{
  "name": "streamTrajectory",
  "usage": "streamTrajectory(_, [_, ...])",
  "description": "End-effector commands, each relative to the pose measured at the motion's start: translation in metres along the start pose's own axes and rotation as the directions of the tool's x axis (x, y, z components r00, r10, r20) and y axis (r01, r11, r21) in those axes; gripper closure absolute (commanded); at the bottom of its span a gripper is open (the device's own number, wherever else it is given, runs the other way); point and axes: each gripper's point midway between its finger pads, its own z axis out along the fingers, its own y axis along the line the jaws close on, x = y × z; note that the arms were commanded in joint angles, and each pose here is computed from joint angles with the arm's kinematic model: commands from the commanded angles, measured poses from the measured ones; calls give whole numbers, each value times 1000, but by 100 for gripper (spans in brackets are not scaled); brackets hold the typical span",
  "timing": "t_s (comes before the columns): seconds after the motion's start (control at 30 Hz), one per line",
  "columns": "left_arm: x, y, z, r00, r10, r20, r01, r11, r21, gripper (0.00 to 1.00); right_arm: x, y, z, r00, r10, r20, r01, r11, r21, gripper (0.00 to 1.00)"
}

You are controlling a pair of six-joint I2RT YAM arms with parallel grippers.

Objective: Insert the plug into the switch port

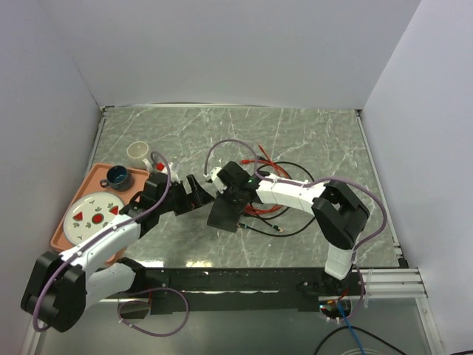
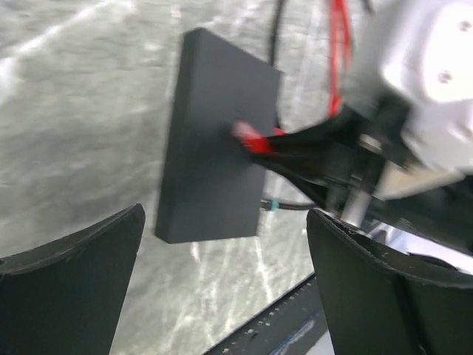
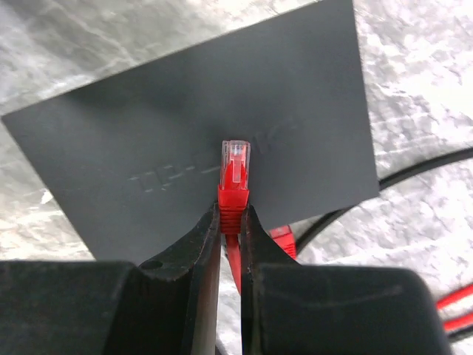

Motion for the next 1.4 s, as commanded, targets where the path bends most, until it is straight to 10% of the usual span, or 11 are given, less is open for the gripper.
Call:
streamTrajectory(0.0, [-8, -31, -7, 998, 0, 58, -6, 994, 105, 3, -18, 3, -14, 995, 37, 88, -35, 999, -22, 100])
streamTrajectory(0.57, [-12, -58, 45, 997, 76, -13, -74, 993, 97, 3, 36, -73, -27, 987, 158, 23, -160, 978, 132, 100])
streamTrajectory(1.37, [-35, -7, 79, 993, -20, -113, 30, 996, 84, 2, 33, -75, 1, 998, -14, -65, 33, 957, 287, 100])
